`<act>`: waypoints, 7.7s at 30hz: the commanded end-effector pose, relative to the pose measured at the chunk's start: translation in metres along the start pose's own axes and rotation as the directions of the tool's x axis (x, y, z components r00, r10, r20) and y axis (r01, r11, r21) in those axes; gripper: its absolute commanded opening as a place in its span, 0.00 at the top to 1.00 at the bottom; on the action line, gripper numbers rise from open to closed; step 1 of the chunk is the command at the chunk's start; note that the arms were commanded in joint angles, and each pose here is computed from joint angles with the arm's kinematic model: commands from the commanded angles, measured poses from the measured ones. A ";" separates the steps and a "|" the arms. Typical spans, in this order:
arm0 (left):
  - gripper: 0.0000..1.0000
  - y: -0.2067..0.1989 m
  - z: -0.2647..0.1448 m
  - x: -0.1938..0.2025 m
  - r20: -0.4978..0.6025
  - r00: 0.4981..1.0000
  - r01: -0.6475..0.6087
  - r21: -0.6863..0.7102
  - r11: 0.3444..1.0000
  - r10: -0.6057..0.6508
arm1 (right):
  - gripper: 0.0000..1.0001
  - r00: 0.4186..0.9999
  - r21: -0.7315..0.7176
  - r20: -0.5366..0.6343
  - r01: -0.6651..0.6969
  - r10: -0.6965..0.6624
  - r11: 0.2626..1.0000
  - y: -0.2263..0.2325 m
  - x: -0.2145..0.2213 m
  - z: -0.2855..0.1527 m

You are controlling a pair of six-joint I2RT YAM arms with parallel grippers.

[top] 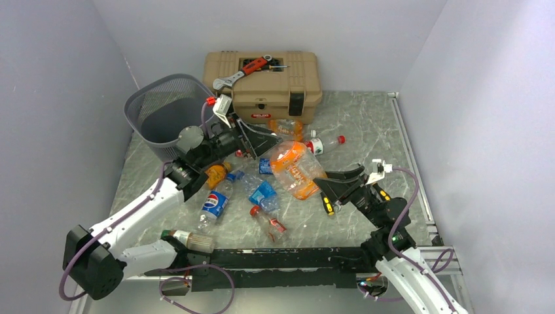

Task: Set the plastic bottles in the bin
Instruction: Place the plastic bottle in the trash bin, then pick up the plastic bottle from the corner of the board, then place the plastic bottle in the trash bin.

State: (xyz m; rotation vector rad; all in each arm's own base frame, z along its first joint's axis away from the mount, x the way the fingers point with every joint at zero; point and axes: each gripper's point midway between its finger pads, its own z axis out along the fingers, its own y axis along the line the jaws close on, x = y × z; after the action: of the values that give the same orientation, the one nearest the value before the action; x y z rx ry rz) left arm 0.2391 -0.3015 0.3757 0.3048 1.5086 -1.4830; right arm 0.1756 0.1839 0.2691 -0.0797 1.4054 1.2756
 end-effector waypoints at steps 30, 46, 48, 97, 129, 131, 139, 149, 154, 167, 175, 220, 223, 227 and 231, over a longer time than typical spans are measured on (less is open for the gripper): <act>1.00 -0.020 0.009 0.003 -0.060 0.998 -0.003 0.128 0.992 0.011 | 0.28 0.997 0.013 0.062 -0.044 0.044 0.999 0.000 -0.011 0.001; 1.00 -0.064 0.003 -0.091 -0.009 0.889 -0.458 -0.018 0.889 0.458 | 0.00 0.992 0.285 -0.112 0.090 -0.061 0.954 0.015 -0.052 -0.013; 1.00 -0.069 -0.006 -0.118 0.018 0.847 -0.526 -0.114 0.843 0.531 | 0.00 0.994 0.309 -0.088 0.094 -0.070 0.946 0.017 -0.060 -0.019; 1.00 0.176 -0.158 -0.202 -0.206 0.909 -0.273 -0.951 0.145 0.362 | 0.03 0.986 0.354 -0.152 -0.003 0.061 0.935 -0.058 0.037 -0.038; 0.00 -0.011 -0.034 -0.136 -0.211 0.884 -0.463 -0.267 0.845 0.417 | 0.06 0.938 0.299 -0.330 0.211 -0.106 0.931 -0.053 0.025 -0.014; 0.00 -0.009 -0.028 -0.091 -0.279 0.851 -0.498 -0.159 0.853 0.445 | 0.08 0.923 0.272 -0.368 0.227 -0.117 0.935 -0.053 0.031 -0.011; 0.00 0.015 -0.032 0.025 -0.409 0.773 -0.539 -0.019 0.842 0.485 | 0.08 0.864 0.273 -0.500 0.219 -0.056 0.937 -0.065 0.083 -0.008; 0.01 0.050 -0.042 0.048 -0.434 0.806 -0.506 -0.151 0.849 0.403 | 0.00 0.683 0.222 -0.723 0.374 -0.105 0.900 -0.045 0.173 0.003; 0.01 0.060 -0.053 0.037 -0.431 0.799 -0.555 -0.259 0.790 0.420 | 0.00 0.614 0.207 -0.784 0.401 -0.094 0.892 -0.046 0.210 0.011; 0.01 0.080 -0.066 0.031 -0.481 0.766 -0.622 -0.383 0.683 0.427 | 0.00 0.440 0.127 -0.892 0.467 -0.106 0.875 -0.046 0.240 0.005; 0.01 0.086 -0.065 0.035 -0.502 0.760 -0.624 -0.390 0.677 0.412 | 0.04 0.364 0.072 -0.922 0.494 -0.131 0.867 -0.051 0.252 -0.007; 0.01 0.040 -0.081 0.000 -0.252 0.770 -0.637 -0.358 0.683 0.587 | 0.70 0.936 0.287 -0.225 0.329 -0.271 0.900 0.024 0.068 0.047; 0.01 0.027 -0.073 0.012 -0.242 0.787 -0.616 -0.273 0.739 0.567 | 0.69 0.972 0.199 -0.070 0.235 -0.226 0.951 0.038 0.052 0.047; 0.00 0.000 -0.063 0.026 -0.180 0.834 -0.545 -0.130 0.828 0.521 | 0.70 0.980 0.034 0.036 0.194 -0.195 0.980 0.054 0.048 0.035; 0.00 -0.024 -0.050 0.041 -0.178 0.883 -0.439 0.018 0.899 0.434 | 0.71 0.972 -0.048 0.020 0.236 -0.235 0.971 0.062 0.058 0.033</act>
State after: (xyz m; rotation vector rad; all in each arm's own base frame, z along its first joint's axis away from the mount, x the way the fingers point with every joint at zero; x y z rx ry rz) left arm 0.2086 -0.2520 0.3186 0.6678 1.5906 -0.8111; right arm 0.1509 0.2596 0.2183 -0.2521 1.5294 0.9490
